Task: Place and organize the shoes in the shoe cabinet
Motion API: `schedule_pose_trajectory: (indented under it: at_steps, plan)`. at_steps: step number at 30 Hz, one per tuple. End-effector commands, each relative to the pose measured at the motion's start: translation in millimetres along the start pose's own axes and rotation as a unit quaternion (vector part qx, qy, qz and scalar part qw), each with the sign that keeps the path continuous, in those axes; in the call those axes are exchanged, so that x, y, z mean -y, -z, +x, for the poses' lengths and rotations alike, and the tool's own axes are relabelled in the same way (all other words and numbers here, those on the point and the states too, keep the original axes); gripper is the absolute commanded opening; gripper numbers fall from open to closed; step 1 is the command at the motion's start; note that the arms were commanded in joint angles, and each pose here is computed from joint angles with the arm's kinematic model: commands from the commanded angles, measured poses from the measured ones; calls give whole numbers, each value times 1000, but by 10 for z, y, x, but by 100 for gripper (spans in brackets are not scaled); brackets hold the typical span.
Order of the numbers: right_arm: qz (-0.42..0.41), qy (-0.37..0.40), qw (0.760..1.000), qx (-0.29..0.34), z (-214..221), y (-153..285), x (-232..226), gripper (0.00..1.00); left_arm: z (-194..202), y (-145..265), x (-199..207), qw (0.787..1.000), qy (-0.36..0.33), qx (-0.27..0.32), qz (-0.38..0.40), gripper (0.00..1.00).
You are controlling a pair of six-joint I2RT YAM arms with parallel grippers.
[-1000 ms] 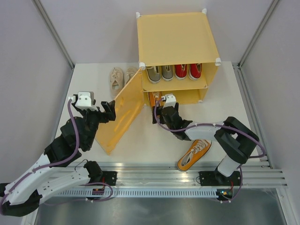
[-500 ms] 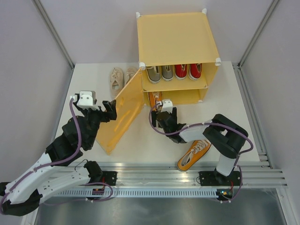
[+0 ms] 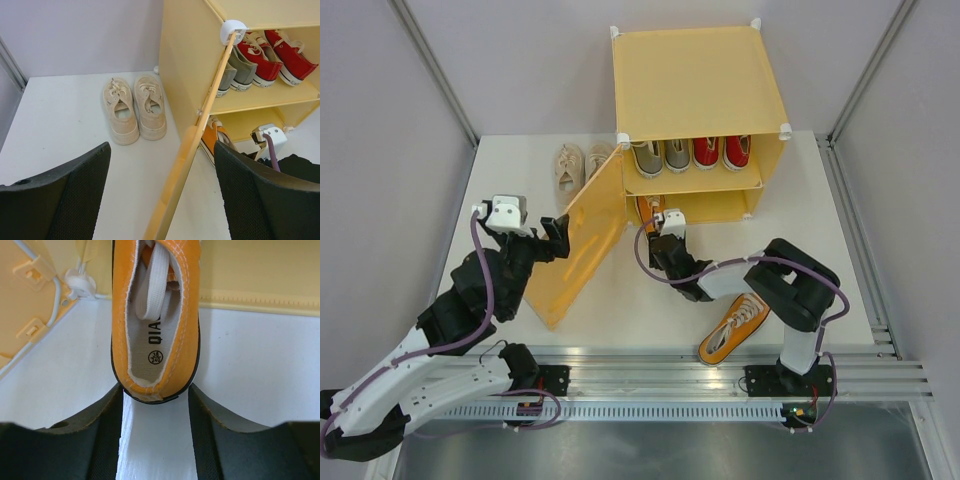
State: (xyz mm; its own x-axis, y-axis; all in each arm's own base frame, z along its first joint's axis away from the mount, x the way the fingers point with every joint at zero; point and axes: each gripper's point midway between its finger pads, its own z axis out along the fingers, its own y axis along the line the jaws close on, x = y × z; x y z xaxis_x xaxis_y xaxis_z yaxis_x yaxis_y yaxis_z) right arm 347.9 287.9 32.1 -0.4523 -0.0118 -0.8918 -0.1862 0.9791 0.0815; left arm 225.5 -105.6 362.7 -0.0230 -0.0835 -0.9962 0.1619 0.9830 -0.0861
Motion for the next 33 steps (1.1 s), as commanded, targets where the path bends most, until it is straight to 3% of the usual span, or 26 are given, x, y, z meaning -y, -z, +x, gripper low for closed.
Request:
schedule_pose_trajectory:
  at_steps: [1, 10, 12, 17, 33]
  plan:
    - [3, -32, 999, 40, -282, -108, -4, 30, -37, -27, -30, 1000, -23, 9, -7, 86]
    - [7, -43, 996, 74, -590, -212, 44, 15, 8, -64, -20, 999, -34, 5, -10, 85]
    - [16, -50, 995, 88, -658, -239, 93, 7, 36, -82, 8, 999, -38, 1, -8, 85]
    - [13, -68, 991, 111, -887, -409, 99, 2, 75, -113, 52, 999, -43, -6, -3, 84]
    - [-39, -56, 989, 128, -1140, -902, -182, 1, 106, -143, 104, 999, -48, -12, 6, 84]
